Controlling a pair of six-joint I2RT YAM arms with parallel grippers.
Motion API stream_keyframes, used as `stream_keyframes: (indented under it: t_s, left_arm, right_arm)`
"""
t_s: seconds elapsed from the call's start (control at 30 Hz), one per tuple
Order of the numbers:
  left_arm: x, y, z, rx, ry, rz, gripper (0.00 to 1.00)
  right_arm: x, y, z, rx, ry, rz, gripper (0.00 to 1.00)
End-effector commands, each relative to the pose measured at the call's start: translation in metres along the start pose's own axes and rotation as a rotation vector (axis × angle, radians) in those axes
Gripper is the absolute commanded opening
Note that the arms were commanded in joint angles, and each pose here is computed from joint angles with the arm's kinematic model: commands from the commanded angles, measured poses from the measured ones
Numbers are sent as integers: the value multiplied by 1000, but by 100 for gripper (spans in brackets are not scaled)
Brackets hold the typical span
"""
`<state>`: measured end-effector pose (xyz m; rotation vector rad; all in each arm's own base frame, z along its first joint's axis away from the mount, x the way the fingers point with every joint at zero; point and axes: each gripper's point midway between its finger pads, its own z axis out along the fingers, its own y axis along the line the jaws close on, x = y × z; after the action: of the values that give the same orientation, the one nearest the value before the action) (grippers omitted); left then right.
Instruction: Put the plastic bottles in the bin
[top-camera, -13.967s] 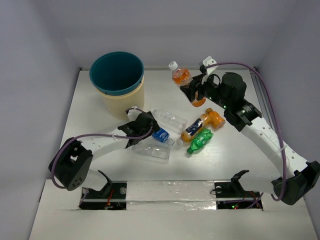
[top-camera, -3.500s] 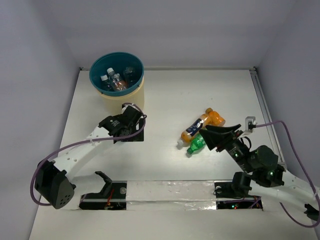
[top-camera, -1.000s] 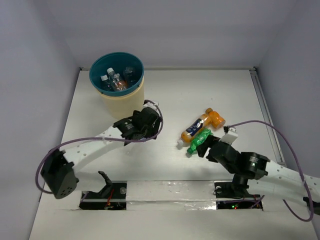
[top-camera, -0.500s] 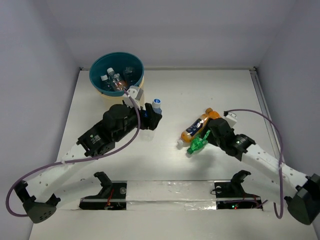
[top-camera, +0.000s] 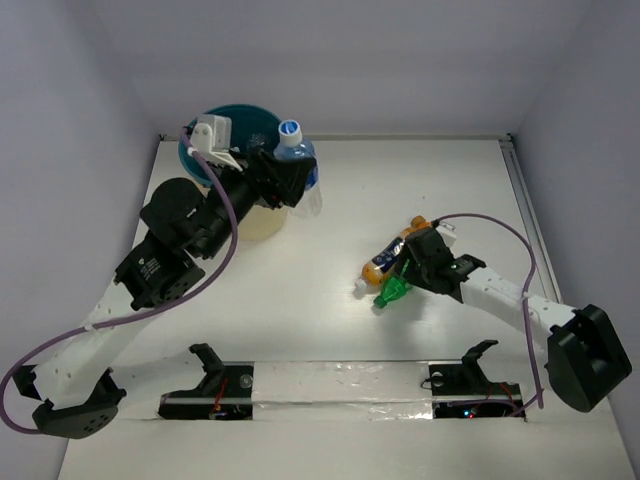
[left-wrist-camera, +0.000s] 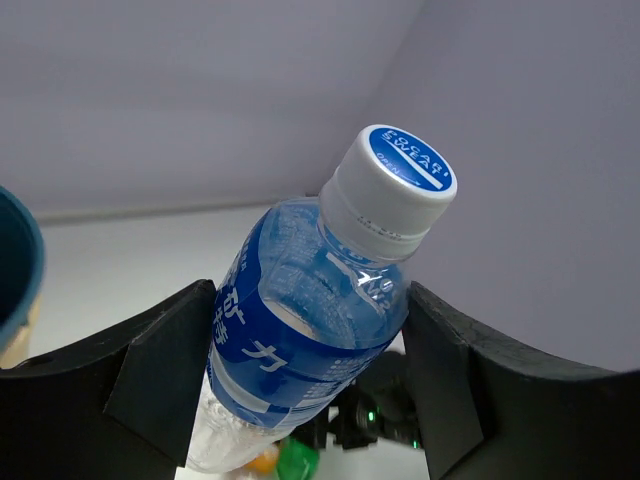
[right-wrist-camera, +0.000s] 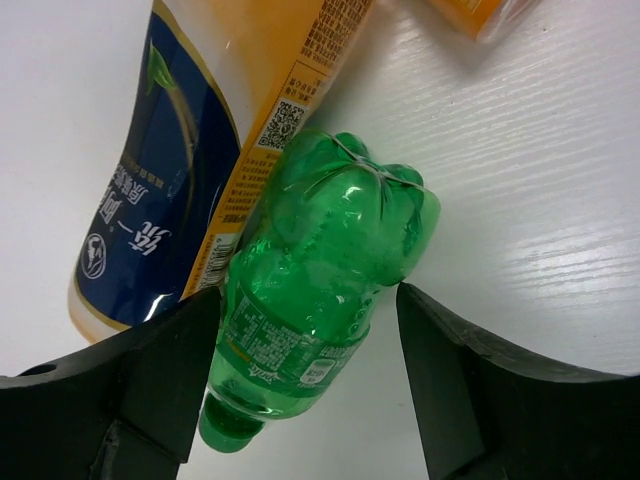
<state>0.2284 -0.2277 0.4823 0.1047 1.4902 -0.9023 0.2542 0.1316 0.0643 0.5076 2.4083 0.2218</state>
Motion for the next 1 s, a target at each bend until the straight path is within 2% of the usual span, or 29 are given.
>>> stream_keyframes:
  t_s: [0.0, 0.2, 0.23, 0.37, 0.47, 0.53, 0.67, 0.77, 0.9, 0.97]
  left_arm:
    - [-63, -1, -2, -65, -187, 21, 32]
    - [-83, 43, 18, -306, -276, 128, 33]
    - [-83, 50, 22, -330, -279, 140, 34]
    - [-85, 83, 40, -350, -286, 147, 34]
    - [-83, 125, 49, -427, -268, 158, 33]
    - [-85, 142, 49, -455, -290, 143, 33]
    - [-90, 164, 53, -496, -326, 136, 34]
    - [-87, 184, 58, -542, -317, 136, 34]
    - [-70, 208, 60, -597, -316, 127, 35]
    - [-66, 221, 58, -642, -318, 124, 40]
  right_arm:
    - [-16, 21, -2, -49, -22, 10, 75]
    - [-3, 23, -1, -54, 51, -10, 75]
    - [0, 21, 0, -49, 62, -12, 76]
    - [12, 20, 1, -57, 115, -18, 91]
    - [19, 16, 3, -44, 143, -28, 91]
    - [25, 11, 4, -30, 161, -32, 89]
    - [26, 12, -1, -49, 166, -25, 72]
    - [26, 15, -5, -66, 172, -29, 63]
    - [24, 14, -8, -67, 172, -44, 59]
    - [24, 17, -12, -89, 171, -41, 58]
